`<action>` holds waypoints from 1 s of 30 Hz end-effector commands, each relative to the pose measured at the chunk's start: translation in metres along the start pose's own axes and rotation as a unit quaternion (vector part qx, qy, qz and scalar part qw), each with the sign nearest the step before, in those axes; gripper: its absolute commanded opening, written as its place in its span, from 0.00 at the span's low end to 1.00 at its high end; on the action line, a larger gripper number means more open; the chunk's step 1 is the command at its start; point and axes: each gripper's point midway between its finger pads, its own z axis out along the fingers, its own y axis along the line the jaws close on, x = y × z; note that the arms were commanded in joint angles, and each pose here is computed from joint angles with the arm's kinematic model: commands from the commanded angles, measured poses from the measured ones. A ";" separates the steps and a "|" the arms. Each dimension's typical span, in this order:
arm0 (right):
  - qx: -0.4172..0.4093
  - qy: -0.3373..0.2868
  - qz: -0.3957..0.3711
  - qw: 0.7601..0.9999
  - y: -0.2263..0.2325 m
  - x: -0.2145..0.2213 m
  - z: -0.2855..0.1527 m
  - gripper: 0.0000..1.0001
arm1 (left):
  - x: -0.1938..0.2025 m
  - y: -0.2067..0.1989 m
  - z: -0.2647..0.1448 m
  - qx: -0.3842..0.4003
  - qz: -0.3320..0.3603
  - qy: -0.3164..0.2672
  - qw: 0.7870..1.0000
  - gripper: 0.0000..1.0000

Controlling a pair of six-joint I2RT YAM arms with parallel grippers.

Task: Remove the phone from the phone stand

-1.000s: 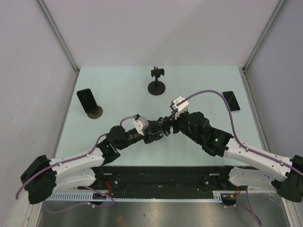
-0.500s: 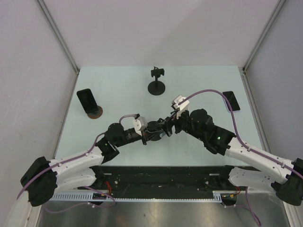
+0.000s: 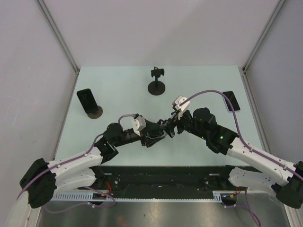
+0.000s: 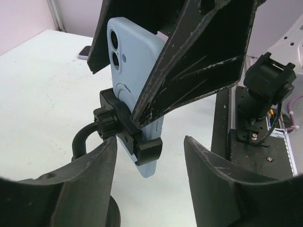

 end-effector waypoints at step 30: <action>-0.053 -0.015 -0.066 0.996 0.015 -0.015 -0.020 0.00 | -0.006 0.019 -0.006 -0.049 0.004 -0.013 0.999 0.00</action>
